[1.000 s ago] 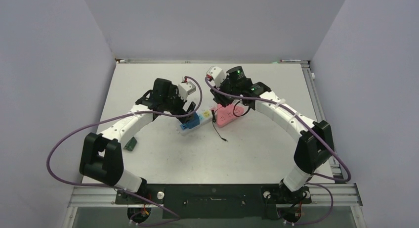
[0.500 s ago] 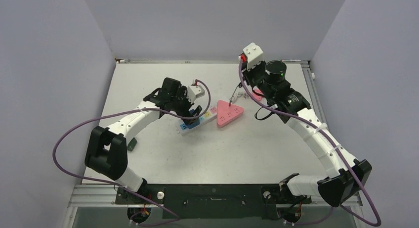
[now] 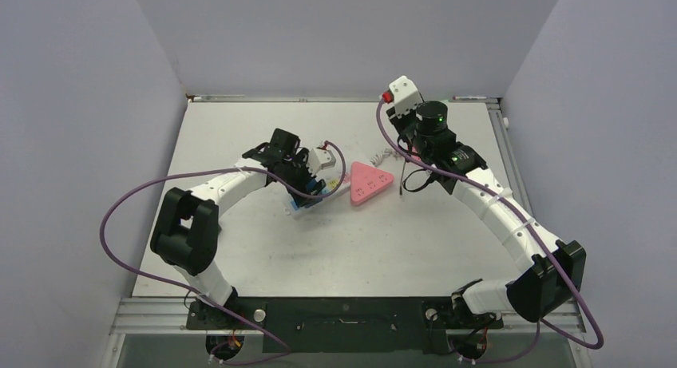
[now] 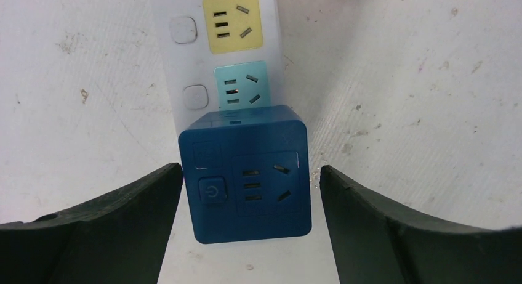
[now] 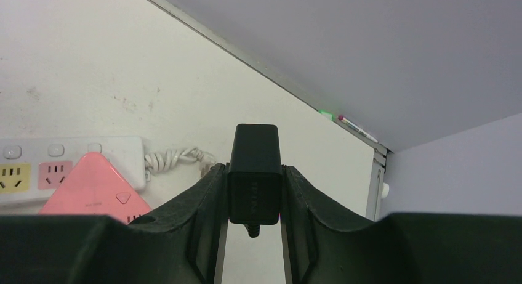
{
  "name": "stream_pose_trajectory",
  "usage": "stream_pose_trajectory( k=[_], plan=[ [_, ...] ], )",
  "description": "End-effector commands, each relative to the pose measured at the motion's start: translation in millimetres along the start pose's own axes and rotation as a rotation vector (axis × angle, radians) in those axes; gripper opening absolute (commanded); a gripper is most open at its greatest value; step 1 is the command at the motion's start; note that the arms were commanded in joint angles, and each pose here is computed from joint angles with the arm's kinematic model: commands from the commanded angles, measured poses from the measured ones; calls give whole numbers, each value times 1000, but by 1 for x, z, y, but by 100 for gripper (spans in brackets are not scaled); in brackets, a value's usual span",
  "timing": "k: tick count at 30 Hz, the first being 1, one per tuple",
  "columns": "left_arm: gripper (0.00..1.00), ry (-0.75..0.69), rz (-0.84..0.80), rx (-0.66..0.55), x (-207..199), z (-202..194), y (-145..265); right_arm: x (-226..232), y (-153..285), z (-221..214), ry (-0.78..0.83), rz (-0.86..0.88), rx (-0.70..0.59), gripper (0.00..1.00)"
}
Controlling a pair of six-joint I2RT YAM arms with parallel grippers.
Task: Insert the plug
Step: Move the socket to the center of the board.
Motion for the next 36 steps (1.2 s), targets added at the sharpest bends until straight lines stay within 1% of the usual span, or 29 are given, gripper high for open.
stream_pose_trajectory(
  k=[1, 2, 5, 7, 8, 10, 12, 13, 18, 21, 23, 24, 25, 27, 29, 31, 32, 33, 34, 36],
  plan=[
    [67, -122, -16, -20, 5, 12, 5, -9, 7, 18, 3, -11, -66, 5],
    [57, -148, -28, 0, 4, 8, 4, -9, 8, 18, 7, -6, -66, 5],
    [32, -184, -67, 52, -1, -4, 7, -4, 8, 18, 16, 23, -67, 5],
    [21, -207, -102, 87, -8, -16, 10, 0, 7, 16, 19, 43, -66, 5],
    [18, -218, -114, 100, -12, -21, 11, 2, 6, 15, 20, 49, -64, 5],
    [16, -240, -156, 140, -22, -37, 15, 5, 6, 15, 20, 67, -66, 5],
    [9, -267, -225, 171, -36, -50, 22, 13, 7, 14, 26, 118, -68, 5],
    [7, -287, -254, 186, -41, -56, 27, 21, 8, 16, 32, 165, -78, 5],
    [5, -315, -412, 251, -63, -81, 55, 52, 16, 17, 81, 357, -103, 5],
    [6, -337, -463, 249, -71, -87, 67, 82, 24, 15, 108, 516, -120, 5],
    [8, -350, -460, 245, -72, -88, 68, 104, 29, 9, 137, 623, -112, 5],
    [11, -356, -456, 242, -72, -88, 68, 115, 31, 6, 154, 669, -104, 5],
    [16, -356, -446, 237, -70, -87, 67, 125, 33, 2, 173, 707, -91, 5],
    [37, -354, -421, 221, -66, -82, 65, 145, 35, -5, 215, 780, -68, 5],
    [55, -347, -387, 175, -62, -69, 65, 162, 38, -8, 254, 845, -55, 5],
    [66, -328, -339, 108, -57, -52, 69, 181, 41, -15, 301, 929, -14, 5],
    [87, -322, -332, 84, -57, -47, 72, 190, 43, -16, 324, 966, -2, 5],
    [99, -323, -324, 66, -57, -42, 75, 197, 43, -17, 349, 993, 13, 5],
    [96, -323, -314, 51, -57, -38, 79, 202, 43, -18, 370, 1011, 34, 5],
    [96, -313, -284, 6, -56, -28, 89, 214, 44, -20, 410, 1043, 61, 5]
  ],
)
Point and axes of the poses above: each gripper's point midway between its finger pads, its own y axis back along the fingers, its own x axis along the line the jaws close on, z = x × y, the point moved 1 cm from there along y, back along the fingers
